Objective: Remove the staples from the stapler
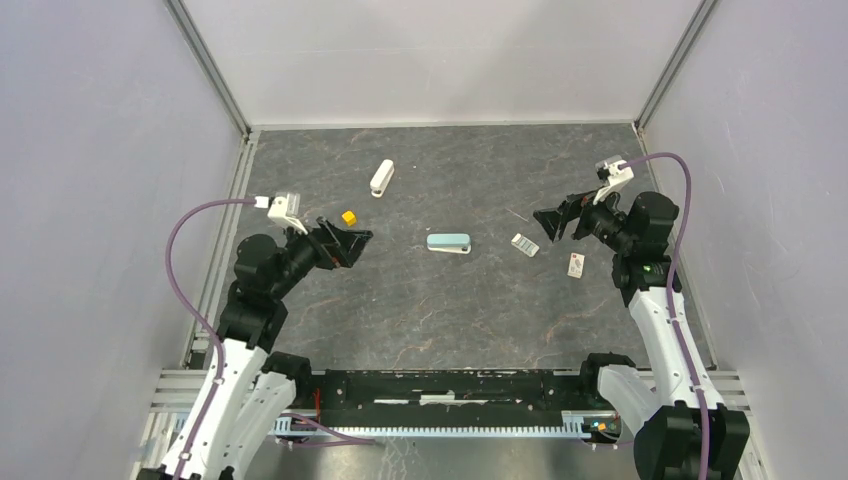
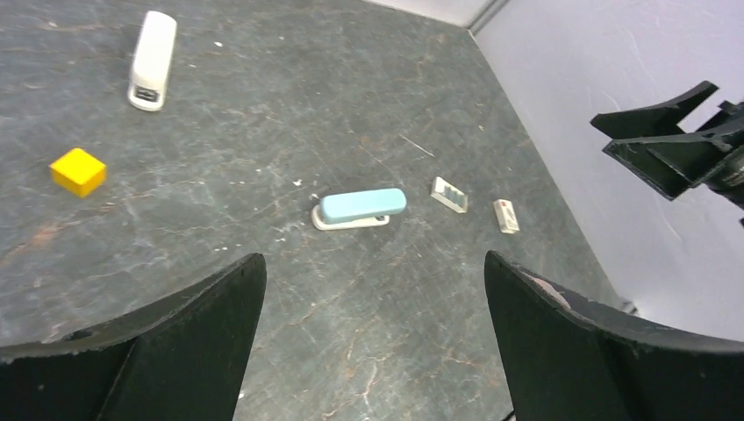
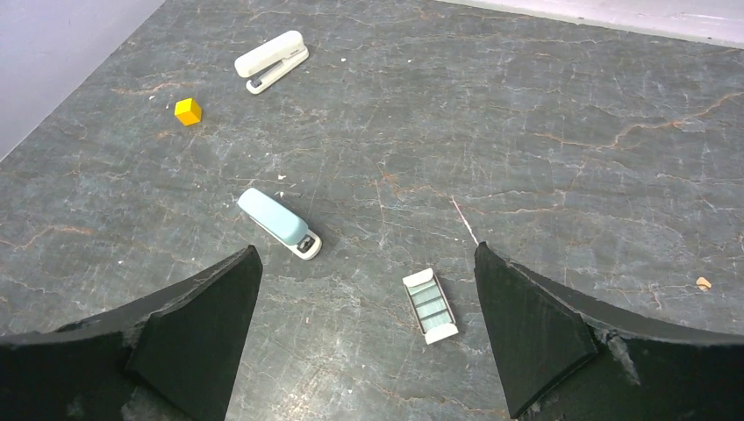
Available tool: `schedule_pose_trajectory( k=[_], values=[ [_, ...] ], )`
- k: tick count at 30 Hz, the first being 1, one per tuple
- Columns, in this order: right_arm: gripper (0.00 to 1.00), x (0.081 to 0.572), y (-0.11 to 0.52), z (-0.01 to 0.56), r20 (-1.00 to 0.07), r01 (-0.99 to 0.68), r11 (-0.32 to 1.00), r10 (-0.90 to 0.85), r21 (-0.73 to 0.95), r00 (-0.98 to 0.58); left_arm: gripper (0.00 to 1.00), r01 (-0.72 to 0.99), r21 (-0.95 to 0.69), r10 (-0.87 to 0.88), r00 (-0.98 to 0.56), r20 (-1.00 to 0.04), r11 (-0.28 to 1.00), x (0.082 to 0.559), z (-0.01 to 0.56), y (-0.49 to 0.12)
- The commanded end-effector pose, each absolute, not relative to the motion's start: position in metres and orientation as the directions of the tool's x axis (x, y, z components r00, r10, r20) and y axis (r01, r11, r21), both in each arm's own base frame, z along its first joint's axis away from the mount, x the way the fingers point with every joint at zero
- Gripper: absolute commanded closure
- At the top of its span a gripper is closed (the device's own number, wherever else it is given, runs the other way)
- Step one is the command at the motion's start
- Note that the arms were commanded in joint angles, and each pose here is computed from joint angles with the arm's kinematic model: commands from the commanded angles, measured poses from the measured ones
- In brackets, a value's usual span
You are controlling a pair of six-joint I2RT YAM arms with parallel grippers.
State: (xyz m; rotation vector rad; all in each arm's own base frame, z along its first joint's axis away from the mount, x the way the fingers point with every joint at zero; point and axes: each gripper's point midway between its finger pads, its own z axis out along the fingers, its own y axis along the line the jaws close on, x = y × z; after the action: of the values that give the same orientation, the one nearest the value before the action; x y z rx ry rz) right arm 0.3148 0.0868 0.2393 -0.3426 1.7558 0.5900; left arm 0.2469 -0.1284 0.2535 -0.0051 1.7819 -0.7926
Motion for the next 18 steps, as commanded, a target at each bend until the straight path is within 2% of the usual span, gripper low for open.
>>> schedule_pose_trajectory(
  k=[1,5,9,13,18],
  values=[
    [0.02,0.316,0.087,0.259,-0.974,-0.532,0.825,0.090,0.190,-0.208,0.00,0.463,-0.600,-0.419,-0.440,-0.794,0.653,0.244,0.260,-0.160],
    [0.02,0.313,0.092,0.252,-0.978,-0.570,0.804,0.067,0.169,-0.196,0.00,0.500,-0.573,-0.329,-0.494,-0.805,0.649,0.243,0.253,-0.195],
    [0.02,0.306,0.096,0.239,-0.992,-0.645,0.764,-0.066,0.019,-0.108,0.00,0.523,-0.476,-0.182,-0.516,-0.837,0.707,0.247,0.245,-0.219],
    [0.02,0.284,0.115,0.226,-0.979,-0.788,0.599,-0.205,-0.144,0.023,0.00,0.547,-0.435,-0.089,-0.546,-0.833,0.715,0.250,0.237,-0.233],
    [0.02,0.264,0.125,0.210,-0.962,-0.861,0.471,-0.264,-0.192,0.070,0.00,0.600,-0.365,-0.004,-0.516,-0.856,0.712,0.256,0.235,-0.248]
  ],
)
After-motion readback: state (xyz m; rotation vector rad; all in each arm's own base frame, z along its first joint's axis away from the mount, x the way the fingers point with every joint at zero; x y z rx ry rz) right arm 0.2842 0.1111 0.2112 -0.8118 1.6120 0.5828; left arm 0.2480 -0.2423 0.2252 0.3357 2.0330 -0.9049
